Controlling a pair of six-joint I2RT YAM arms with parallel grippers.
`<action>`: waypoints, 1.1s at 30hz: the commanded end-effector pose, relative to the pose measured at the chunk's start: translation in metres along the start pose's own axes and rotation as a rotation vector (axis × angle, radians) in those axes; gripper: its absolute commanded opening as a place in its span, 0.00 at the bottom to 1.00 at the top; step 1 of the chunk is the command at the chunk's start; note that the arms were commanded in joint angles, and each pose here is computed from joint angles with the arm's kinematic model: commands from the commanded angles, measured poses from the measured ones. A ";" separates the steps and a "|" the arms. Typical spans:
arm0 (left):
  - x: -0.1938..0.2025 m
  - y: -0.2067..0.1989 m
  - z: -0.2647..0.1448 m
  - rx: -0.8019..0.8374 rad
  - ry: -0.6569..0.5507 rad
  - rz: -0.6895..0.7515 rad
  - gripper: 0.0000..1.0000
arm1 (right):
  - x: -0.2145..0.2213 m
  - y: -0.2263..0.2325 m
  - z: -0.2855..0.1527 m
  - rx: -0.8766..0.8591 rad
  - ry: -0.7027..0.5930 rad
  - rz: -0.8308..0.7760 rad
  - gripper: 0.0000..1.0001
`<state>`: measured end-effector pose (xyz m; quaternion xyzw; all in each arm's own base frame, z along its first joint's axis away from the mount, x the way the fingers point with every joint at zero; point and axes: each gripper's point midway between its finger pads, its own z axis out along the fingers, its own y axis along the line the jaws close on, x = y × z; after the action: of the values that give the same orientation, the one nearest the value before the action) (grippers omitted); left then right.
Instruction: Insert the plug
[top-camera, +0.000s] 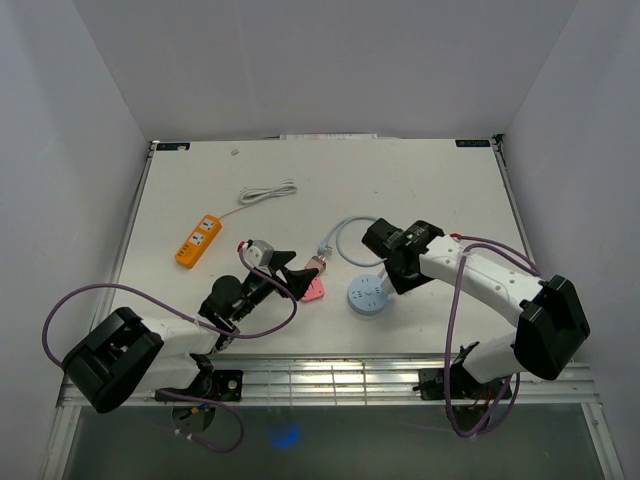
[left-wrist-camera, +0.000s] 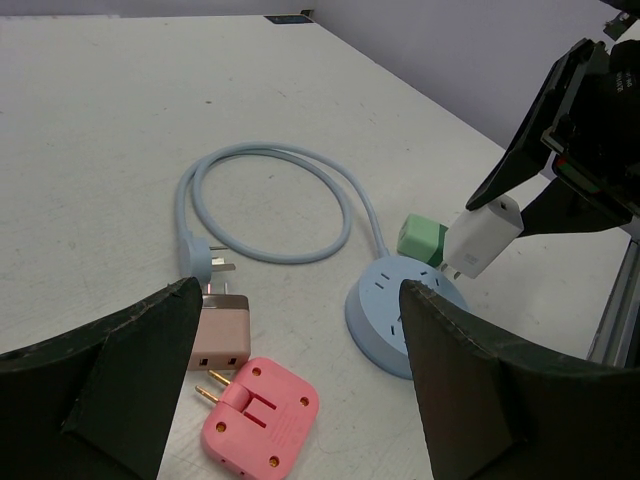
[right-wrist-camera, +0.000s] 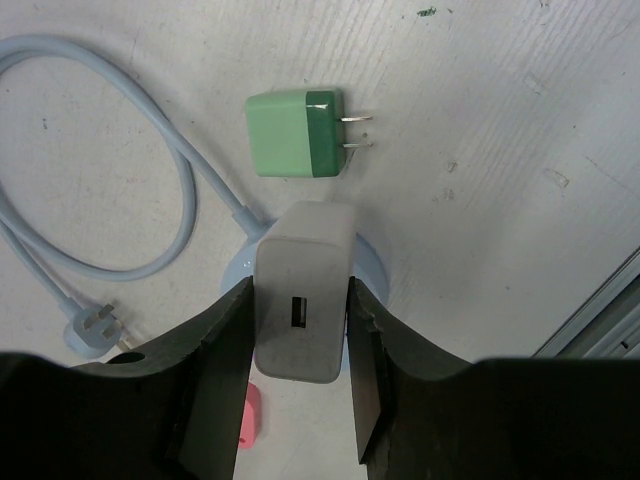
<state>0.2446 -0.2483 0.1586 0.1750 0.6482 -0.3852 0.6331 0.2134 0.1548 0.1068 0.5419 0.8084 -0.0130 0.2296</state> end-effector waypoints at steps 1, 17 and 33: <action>-0.006 -0.001 0.001 0.004 -0.023 0.007 0.90 | -0.006 0.015 -0.007 -0.035 -0.035 0.074 0.08; -0.003 0.002 0.002 -0.012 -0.014 0.003 0.90 | 0.006 0.019 -0.001 -0.028 -0.042 0.069 0.08; -0.004 0.002 0.002 -0.012 -0.014 0.003 0.90 | 0.010 0.014 0.005 -0.003 -0.069 0.100 0.08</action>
<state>0.2464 -0.2473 0.1559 0.1716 0.6523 -0.3808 0.6325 0.2169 0.1717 0.0963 0.5198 0.8200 -0.0210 0.2386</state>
